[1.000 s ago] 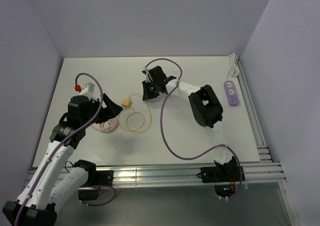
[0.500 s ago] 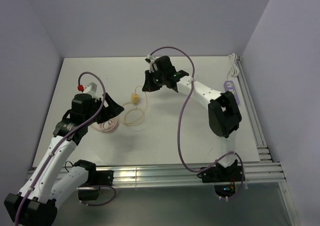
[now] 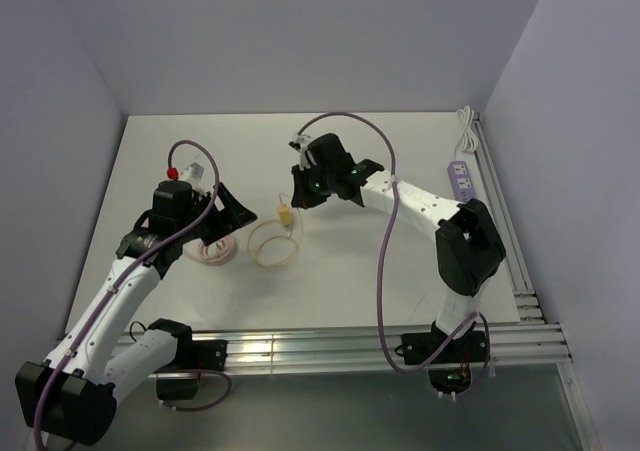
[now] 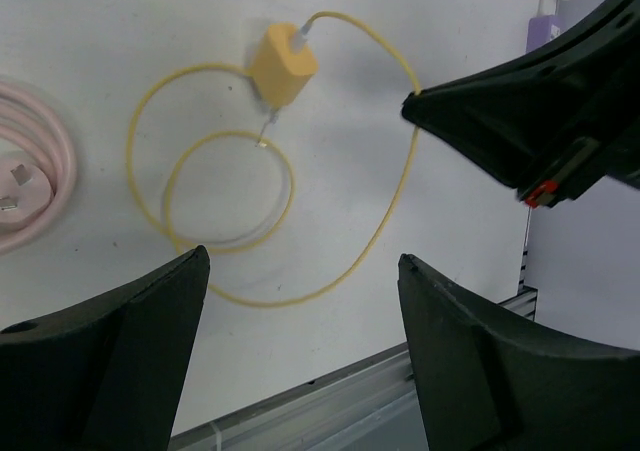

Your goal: Insert the plug

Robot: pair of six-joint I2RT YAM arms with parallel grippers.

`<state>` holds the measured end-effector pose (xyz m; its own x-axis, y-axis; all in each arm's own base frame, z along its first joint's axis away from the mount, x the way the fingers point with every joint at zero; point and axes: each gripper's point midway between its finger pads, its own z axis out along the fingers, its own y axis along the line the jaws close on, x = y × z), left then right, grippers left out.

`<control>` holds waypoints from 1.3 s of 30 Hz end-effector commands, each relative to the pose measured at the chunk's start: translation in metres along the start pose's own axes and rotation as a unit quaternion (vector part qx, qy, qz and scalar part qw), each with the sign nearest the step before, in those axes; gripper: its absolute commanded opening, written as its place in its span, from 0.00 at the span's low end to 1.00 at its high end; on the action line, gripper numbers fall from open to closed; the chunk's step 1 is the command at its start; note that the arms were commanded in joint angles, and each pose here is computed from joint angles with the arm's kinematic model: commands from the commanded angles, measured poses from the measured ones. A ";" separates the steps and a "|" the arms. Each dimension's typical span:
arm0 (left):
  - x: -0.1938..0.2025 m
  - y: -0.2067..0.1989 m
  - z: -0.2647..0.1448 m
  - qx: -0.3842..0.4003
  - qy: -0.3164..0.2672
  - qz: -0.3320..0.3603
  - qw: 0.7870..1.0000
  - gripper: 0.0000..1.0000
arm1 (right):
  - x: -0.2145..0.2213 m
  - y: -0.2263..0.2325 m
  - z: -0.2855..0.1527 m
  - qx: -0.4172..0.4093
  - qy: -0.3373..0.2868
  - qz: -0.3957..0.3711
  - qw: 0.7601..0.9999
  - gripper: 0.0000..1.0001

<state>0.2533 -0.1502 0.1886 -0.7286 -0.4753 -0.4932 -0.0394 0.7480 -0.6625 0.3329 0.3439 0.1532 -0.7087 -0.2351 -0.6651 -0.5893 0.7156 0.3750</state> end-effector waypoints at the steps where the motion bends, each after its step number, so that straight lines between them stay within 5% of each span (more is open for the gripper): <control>1: -0.004 -0.015 -0.003 0.031 -0.007 0.000 1.000 0.81 | 0.012 0.011 -0.005 -0.004 0.000 -0.015 1.000 0.00; 16: -0.018 0.013 -0.020 -0.065 -0.049 -0.007 0.997 0.83 | 0.074 0.063 0.004 -0.036 0.038 -0.041 0.998 0.04; 29: 0.028 0.008 0.017 -0.014 0.064 -0.086 0.994 0.85 | 0.058 0.074 -0.022 -0.058 -0.029 -0.038 0.997 0.02; 39: 0.051 0.012 0.036 -0.029 0.123 -0.201 0.971 0.91 | 0.057 0.096 -0.039 -0.117 -0.050 -0.072 0.989 0.02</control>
<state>0.2338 -0.1710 0.1206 -0.8023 -0.5881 -0.1022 -0.3661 0.6200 -0.6939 0.2248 0.3664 0.1616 -0.6247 -0.2652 -0.7344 -0.7185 0.5634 0.4078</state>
